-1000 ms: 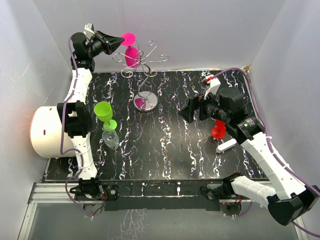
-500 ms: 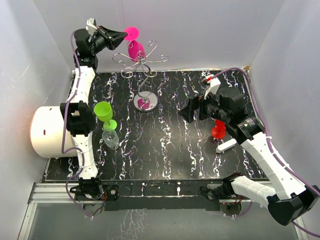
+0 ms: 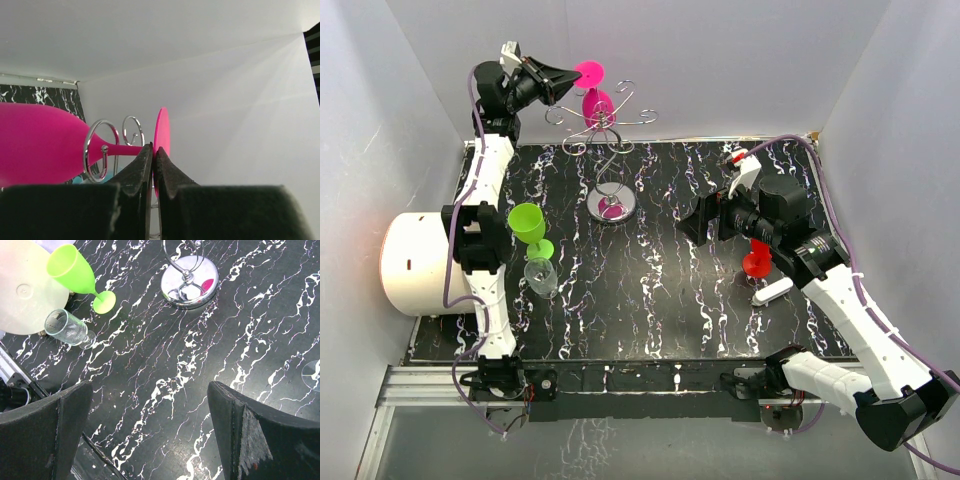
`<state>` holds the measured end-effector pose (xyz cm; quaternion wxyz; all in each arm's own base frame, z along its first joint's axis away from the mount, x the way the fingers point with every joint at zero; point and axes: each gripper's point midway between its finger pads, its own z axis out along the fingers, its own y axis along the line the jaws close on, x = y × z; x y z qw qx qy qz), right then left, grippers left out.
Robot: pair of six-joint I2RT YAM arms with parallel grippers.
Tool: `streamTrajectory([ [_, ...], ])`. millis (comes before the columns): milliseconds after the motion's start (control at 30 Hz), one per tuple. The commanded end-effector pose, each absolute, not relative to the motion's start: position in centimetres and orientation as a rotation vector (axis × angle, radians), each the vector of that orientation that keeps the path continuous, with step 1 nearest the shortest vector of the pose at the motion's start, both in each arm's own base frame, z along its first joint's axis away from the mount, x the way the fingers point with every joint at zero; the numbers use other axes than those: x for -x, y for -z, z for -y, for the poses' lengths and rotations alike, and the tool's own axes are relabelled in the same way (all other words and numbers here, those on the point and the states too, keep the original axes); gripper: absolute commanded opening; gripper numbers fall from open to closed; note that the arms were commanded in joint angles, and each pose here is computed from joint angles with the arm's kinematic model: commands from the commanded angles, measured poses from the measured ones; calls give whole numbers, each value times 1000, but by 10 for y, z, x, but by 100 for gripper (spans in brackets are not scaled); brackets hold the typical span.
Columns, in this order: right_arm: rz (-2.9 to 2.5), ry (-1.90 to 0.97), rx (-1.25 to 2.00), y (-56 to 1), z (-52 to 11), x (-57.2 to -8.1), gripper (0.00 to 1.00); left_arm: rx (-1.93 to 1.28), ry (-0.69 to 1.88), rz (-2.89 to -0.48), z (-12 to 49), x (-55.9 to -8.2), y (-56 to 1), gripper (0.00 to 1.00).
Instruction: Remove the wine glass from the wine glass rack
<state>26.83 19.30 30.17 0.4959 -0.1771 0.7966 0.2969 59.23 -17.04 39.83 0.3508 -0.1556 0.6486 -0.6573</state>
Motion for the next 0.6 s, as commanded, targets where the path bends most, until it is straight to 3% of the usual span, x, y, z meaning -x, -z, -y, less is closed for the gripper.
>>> streamTrajectory([
  [0, -1834, -743, 435, -326, -197, -270, 98, 239, 1703, -1633, 177, -545, -453, 0],
  [567, -1835, -764, 425, -329, -197, -265, 98, 243, 1650, -1638, 139, -513, -458, 0],
])
